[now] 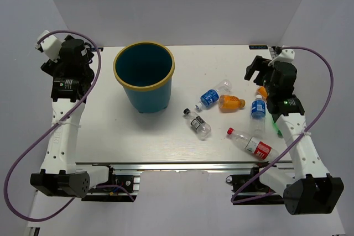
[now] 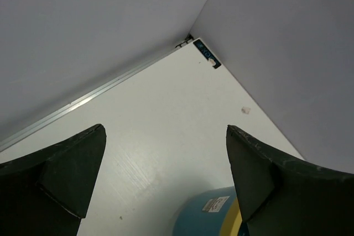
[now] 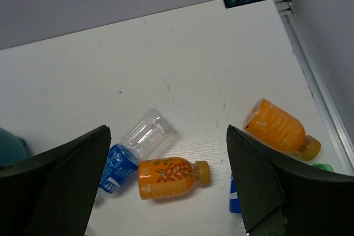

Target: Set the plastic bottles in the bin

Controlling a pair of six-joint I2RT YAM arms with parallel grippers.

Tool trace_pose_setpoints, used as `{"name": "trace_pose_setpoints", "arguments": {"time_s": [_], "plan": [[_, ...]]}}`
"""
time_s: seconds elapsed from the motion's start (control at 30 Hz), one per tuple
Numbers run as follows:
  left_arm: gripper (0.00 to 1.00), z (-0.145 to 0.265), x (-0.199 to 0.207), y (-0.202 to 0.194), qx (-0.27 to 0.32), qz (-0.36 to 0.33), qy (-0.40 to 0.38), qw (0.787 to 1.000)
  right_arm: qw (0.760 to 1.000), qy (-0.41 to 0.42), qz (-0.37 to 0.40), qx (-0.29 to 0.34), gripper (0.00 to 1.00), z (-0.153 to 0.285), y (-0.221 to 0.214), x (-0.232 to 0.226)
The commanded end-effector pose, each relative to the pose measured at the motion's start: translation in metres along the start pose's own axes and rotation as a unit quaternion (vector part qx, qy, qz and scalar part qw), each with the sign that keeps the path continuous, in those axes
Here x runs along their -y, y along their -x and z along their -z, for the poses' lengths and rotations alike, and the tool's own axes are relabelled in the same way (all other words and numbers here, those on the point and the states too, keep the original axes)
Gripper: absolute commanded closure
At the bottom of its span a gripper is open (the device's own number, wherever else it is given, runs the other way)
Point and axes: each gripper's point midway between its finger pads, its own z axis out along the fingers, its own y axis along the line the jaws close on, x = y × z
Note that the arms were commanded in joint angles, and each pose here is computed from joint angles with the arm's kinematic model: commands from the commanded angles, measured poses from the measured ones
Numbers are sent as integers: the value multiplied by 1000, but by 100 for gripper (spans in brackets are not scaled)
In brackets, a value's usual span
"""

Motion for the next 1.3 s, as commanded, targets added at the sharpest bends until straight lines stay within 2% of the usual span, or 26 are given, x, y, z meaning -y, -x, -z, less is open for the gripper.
{"name": "trace_pose_setpoints", "arguments": {"time_s": [0.0,0.1,0.17,0.23,0.27,0.3,0.43,0.5,0.67,0.77,0.87,0.9,0.93,0.97,1.0,1.03,1.07,1.17,1.23,1.27], "plan": [[2,9,-11,1,-2,7,1,1000,996,85,27,-5,11,5,13,-31],[2,9,-13,-8,-6,8,-6,1000,985,164,30,-46,11,15,-5,-57],[2,9,-16,-18,-15,7,-6,1000,955,274,43,-109,11,35,-34,-97],[2,10,-16,-26,-24,11,-17,1000,941,298,64,-148,11,43,-64,-118],[2,8,-16,-35,-29,9,-20,999,925,322,99,-177,11,58,-93,-142],[2,8,-17,-39,-33,8,-21,999,929,294,128,-185,11,53,-108,-141],[2,5,-23,-51,-40,4,-10,999,892,334,165,-257,11,71,-168,-165],[2,4,-26,-56,-45,0,-5,999,889,305,199,-278,11,65,-193,-162],[2,3,-25,-66,-54,-6,-16,998,848,331,256,-326,11,72,-247,-181],[2,3,-27,-67,-54,-8,-13,998,836,305,278,-362,11,65,-277,-174],[2,3,-30,-65,-50,-6,-5,999,812,294,293,-410,11,69,-312,-165],[2,3,-30,-65,-49,-6,-5,999,810,288,298,-415,13,71,-316,-163],[2,4,-30,-64,-49,-5,-5,999,815,270,300,-417,17,72,-320,-162],[2,4,-30,-62,-47,-3,-6,999,809,270,303,-425,24,78,-323,-161],[2,5,-29,-62,-48,-2,-8,999,801,291,301,-427,37,85,-322,-168],[2,6,-27,-60,-48,-1,-14,999,803,299,305,-417,44,91,-317,-177],[2,8,-26,-58,-46,2,-19,999,814,300,305,-393,57,92,-301,-184],[2,10,-27,-56,-43,3,-25,999,844,327,278,-322,68,95,-240,-214],[2,14,-28,-51,-36,8,-27,999,861,339,266,-271,69,94,-200,-230],[2,15,-28,-50,-35,8,-30,999,881,336,253,-216,69,91,-155,-242]]}}
